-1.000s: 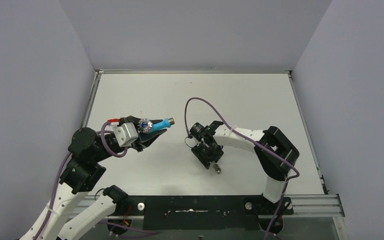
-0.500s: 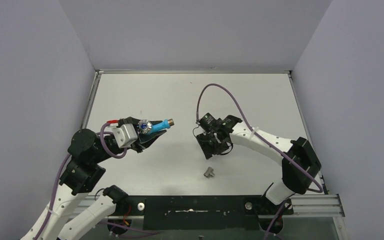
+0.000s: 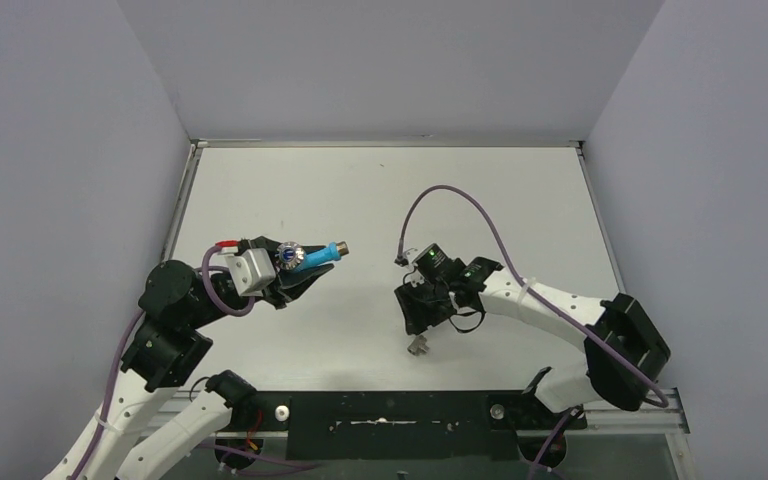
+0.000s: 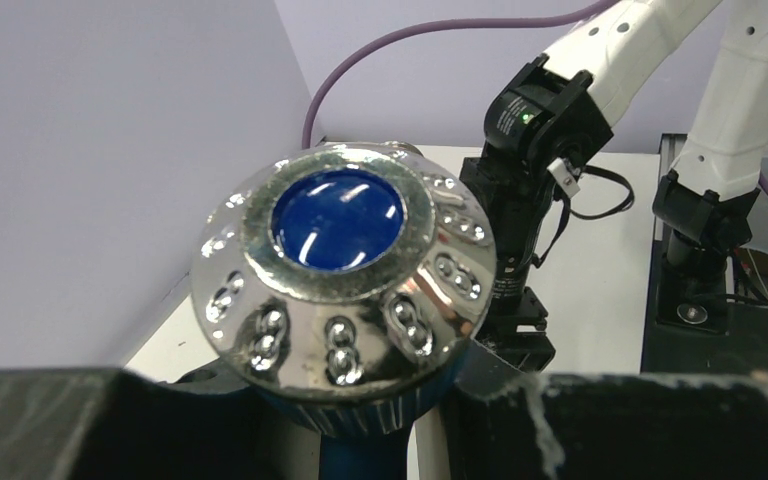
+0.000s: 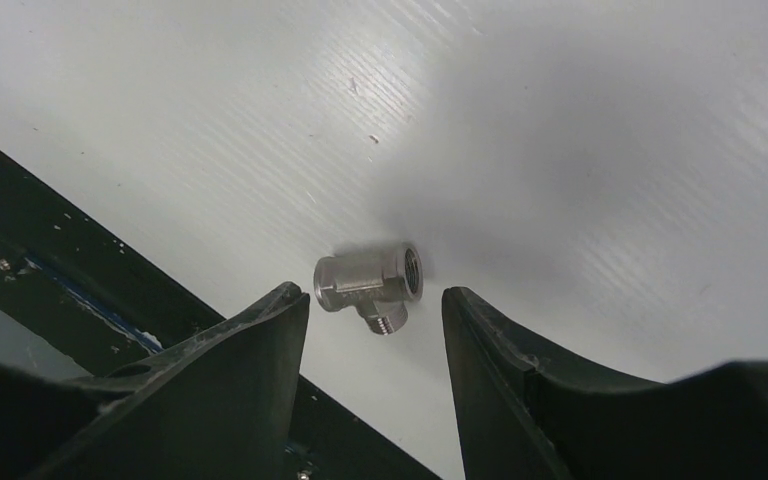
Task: Install the water faucets
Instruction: Adjust the adaptor at the center of the board.
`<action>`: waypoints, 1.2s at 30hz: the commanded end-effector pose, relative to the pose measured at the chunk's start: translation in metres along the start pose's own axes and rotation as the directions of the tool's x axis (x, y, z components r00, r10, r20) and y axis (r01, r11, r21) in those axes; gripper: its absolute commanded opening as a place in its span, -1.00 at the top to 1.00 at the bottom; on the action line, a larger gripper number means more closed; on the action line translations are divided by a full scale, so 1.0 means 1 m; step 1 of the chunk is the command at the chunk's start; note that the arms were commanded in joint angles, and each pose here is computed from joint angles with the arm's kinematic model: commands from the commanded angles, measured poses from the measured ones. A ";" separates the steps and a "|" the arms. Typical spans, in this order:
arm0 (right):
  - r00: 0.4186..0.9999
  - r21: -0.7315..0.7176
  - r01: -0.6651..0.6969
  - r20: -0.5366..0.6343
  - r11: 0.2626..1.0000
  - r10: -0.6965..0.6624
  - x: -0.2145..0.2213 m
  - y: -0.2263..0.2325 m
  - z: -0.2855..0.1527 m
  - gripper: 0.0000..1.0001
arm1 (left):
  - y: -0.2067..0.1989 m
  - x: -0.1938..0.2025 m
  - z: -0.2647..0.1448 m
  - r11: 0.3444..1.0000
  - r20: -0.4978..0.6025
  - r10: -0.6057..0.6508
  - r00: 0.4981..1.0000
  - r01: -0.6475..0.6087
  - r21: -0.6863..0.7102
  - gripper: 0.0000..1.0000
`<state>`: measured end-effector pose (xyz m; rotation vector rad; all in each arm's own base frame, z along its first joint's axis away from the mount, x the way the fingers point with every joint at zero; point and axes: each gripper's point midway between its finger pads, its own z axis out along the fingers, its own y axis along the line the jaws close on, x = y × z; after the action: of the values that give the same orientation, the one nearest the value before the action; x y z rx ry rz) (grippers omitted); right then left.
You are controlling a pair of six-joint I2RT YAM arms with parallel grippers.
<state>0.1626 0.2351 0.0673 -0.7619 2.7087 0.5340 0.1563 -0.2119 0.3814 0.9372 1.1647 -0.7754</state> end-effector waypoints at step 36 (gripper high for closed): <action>0.953 0.166 -0.262 -0.113 0.951 0.282 0.040 0.002 0.036 0.09 | -0.003 -0.021 -0.004 1.000 0.061 0.013 0.998 -0.013 0.002 1.00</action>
<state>0.1370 0.2411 0.0177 -0.8093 2.9222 0.3773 0.1529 -0.2102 0.3833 0.9273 1.1630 -0.7857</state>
